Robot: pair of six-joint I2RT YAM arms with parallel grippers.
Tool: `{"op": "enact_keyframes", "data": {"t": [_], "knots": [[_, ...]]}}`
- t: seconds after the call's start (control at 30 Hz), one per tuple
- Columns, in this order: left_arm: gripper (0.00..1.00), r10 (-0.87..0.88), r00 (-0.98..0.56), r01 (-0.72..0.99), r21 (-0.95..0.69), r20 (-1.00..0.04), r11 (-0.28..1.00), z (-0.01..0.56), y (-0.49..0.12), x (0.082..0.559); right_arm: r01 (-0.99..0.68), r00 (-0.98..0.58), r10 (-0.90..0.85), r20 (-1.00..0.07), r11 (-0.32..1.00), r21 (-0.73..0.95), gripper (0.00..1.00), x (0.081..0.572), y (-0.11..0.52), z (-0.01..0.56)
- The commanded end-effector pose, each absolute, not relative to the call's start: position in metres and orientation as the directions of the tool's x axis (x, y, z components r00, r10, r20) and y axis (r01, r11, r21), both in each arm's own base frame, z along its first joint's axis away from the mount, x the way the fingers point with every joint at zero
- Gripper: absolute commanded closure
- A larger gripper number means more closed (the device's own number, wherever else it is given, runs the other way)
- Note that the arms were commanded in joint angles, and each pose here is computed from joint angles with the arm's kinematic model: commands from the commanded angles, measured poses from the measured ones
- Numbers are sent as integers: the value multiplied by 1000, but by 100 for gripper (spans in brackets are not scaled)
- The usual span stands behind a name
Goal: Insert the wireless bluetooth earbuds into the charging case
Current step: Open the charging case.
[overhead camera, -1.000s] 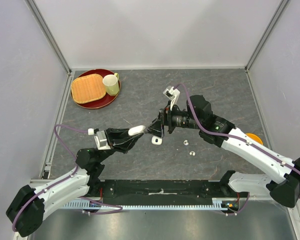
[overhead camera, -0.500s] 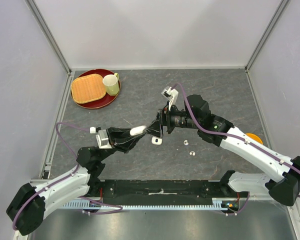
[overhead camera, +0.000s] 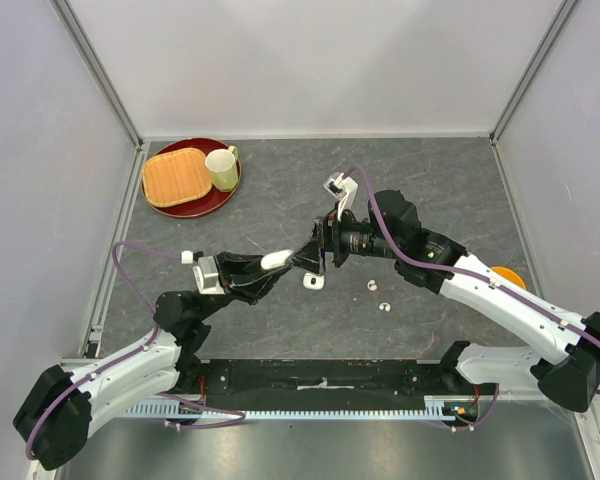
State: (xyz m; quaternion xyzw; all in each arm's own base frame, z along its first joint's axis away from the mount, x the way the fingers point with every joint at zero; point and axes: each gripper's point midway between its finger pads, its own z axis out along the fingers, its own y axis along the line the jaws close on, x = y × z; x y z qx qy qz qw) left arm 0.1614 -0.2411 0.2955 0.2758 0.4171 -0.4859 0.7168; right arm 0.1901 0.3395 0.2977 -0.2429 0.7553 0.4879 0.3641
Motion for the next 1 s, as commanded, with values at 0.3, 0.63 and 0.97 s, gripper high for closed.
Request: {"op": "enact_keyframes", "data": {"t": [0.3, 0.63, 0.97], "knots": [[98, -494, 190, 961, 57, -848, 271, 315, -245, 136, -710, -571, 110, -814, 431, 557, 16, 210, 341, 325], [98, -484, 185, 956, 42, -856, 291, 309, -243, 138, -703, -570, 151, -807, 420, 575, 13, 213, 342, 336], [98, -481, 225, 925, 31, -848, 379, 306, -231, 147, -677, -620, 190, -761, 362, 641, 10, 204, 343, 354]]}}
